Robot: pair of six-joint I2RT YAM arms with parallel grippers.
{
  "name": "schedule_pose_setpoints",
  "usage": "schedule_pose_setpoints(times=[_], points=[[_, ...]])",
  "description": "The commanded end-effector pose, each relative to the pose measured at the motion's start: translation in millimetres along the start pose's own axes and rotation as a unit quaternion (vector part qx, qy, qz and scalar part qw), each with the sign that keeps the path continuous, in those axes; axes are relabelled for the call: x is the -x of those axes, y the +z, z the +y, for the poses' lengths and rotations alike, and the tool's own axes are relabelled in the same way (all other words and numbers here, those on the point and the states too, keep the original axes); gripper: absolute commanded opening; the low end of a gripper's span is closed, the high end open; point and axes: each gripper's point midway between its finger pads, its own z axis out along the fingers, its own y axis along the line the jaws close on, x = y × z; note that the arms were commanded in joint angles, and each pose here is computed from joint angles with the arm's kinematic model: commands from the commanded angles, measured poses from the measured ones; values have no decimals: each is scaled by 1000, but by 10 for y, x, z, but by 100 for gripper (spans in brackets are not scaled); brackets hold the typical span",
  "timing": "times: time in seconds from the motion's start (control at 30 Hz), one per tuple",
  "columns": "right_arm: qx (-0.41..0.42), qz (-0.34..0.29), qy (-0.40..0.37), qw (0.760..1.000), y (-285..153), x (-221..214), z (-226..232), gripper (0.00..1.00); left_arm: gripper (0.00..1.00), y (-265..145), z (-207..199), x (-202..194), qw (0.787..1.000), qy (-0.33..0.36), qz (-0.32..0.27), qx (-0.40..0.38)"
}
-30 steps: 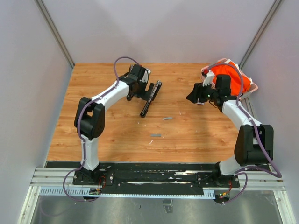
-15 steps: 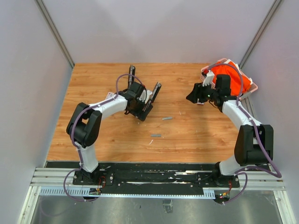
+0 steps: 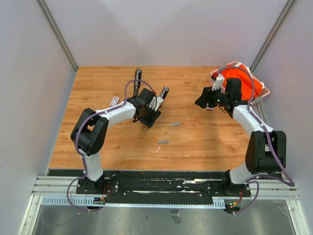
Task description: Unload the staples from the stapler
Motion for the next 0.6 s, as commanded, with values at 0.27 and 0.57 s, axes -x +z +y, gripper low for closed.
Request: schedule_pose_setpoints(times=[0.27, 0.57], points=[[5, -6, -8, 1000, -32, 40, 26, 56, 61, 163, -246, 68, 999, -5, 17, -33], [-1, -5, -7, 1000, -29, 34, 3, 56, 33, 453, -356, 460, 998, -40, 8, -38]])
